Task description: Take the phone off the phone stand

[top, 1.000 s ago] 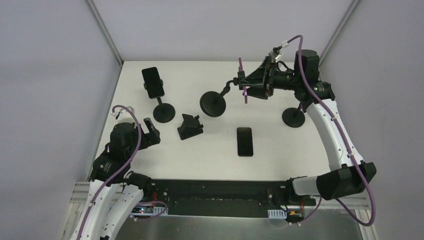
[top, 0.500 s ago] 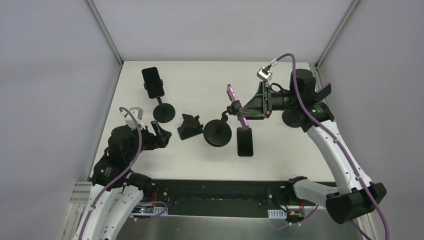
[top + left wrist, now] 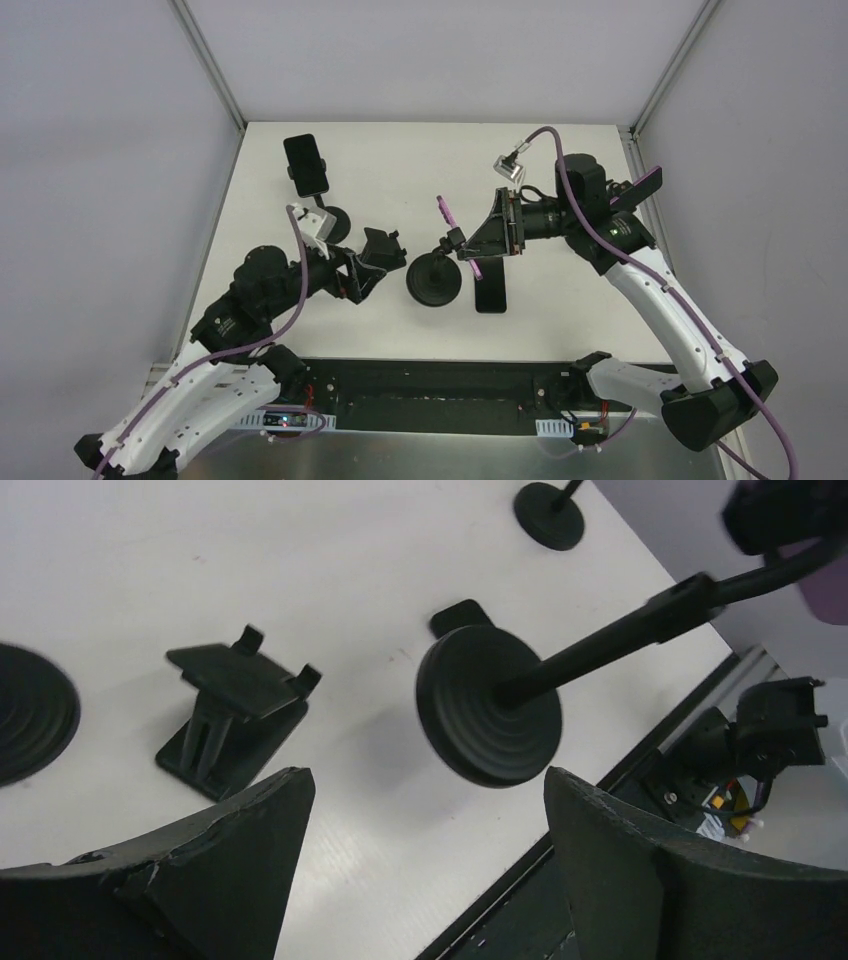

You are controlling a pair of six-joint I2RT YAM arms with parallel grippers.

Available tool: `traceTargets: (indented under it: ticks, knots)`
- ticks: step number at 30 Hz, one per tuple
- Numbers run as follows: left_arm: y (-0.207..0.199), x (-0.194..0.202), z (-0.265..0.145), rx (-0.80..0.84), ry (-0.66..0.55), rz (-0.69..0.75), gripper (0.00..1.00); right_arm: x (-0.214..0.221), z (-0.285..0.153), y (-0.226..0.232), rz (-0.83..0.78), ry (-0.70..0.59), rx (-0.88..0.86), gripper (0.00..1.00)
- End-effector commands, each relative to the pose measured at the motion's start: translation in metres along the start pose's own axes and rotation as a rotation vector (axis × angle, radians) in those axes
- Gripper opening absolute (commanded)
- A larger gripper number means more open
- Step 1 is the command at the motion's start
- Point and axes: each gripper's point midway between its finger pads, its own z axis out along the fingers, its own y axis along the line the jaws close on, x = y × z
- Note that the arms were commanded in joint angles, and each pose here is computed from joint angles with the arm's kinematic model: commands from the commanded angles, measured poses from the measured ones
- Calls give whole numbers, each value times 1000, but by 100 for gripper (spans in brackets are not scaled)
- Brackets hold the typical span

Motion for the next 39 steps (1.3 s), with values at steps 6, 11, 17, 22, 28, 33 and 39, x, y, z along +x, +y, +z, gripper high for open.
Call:
traceTargets:
  ticks: [6, 11, 17, 22, 28, 33, 39]
  knots:
    - [-76, -32, 28, 257, -215, 373, 88, 4, 13, 25, -136, -10, -45, 0]
    - [-108, -19, 42, 339, -195, 530, 87, 1, 18, 28, -101, -38, -46, 0]
    - [-122, -9, 54, 351, -200, 590, 85, 1, 17, 42, -65, -44, -95, 0]
    - [-119, -22, 55, 288, -285, 583, 83, 6, 18, 49, -36, -38, -138, 0]
    - [-122, -35, 51, 287, -323, 601, 69, 11, 20, 44, -17, -18, -137, 0]
    - [-127, -30, 47, 332, -320, 599, 55, 14, 20, 47, -3, 7, -157, 0]
    - [-132, -29, 45, 363, -317, 588, 40, 18, 22, 43, 17, 37, -162, 0]
